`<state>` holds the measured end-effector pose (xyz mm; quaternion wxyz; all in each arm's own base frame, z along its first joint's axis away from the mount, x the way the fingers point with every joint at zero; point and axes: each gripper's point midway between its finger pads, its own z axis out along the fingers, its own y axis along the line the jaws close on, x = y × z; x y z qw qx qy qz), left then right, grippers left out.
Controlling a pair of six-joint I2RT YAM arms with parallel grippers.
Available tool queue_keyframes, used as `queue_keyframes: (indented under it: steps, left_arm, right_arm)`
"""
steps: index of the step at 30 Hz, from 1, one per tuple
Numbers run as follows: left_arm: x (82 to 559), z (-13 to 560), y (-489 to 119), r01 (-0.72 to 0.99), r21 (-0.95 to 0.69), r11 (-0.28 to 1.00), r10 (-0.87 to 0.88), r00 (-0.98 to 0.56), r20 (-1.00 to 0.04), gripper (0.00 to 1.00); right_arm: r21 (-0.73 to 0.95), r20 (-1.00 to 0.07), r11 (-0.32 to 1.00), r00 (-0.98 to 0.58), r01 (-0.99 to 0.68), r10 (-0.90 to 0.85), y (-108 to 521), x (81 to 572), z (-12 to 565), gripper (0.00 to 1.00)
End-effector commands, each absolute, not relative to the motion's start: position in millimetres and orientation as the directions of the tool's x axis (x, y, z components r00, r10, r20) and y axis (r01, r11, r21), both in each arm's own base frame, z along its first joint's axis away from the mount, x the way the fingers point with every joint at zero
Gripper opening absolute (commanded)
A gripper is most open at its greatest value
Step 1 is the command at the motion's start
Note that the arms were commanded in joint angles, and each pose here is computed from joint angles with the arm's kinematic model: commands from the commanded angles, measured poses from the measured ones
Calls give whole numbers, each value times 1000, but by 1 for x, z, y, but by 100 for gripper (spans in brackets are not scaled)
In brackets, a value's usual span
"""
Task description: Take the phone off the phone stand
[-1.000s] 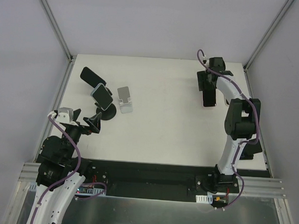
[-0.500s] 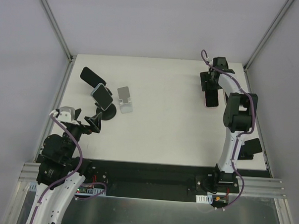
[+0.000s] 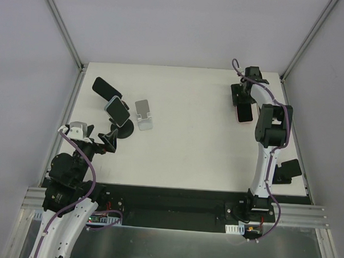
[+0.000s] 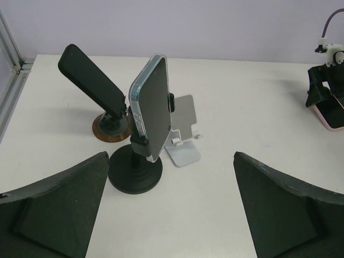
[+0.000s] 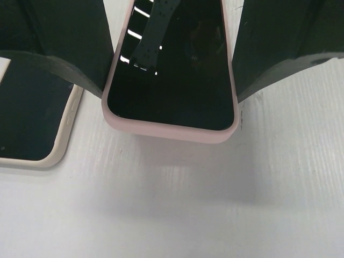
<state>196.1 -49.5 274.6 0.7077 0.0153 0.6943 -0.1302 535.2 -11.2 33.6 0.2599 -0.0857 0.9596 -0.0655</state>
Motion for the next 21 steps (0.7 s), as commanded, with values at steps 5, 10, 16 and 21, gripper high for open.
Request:
queue_keyframes:
  steps: [5,10,16,21]
  left_arm:
    - [197,286,-49,212,-147,966,-156,28,-987,99]
    - [198,286,-49,210,-147,967,-156,29,-987,99]
    - [198,286,-49,209,-148,967,-156,26,-987,99]
    - [198,286,-49,210,-147,967,-156,25,-987,99]
  right_arm:
    - [-218,-486,973,-856,-78,-177,-28,538,41,62]
    - [-215,-487,974,-856,-75,-173,-28,537,40,78]
    - [-206,-498,976,-851,-71,-167,-26,540,42,90]
    - [-200,-500,977,-850,-74,-167,-24,539,43,94]
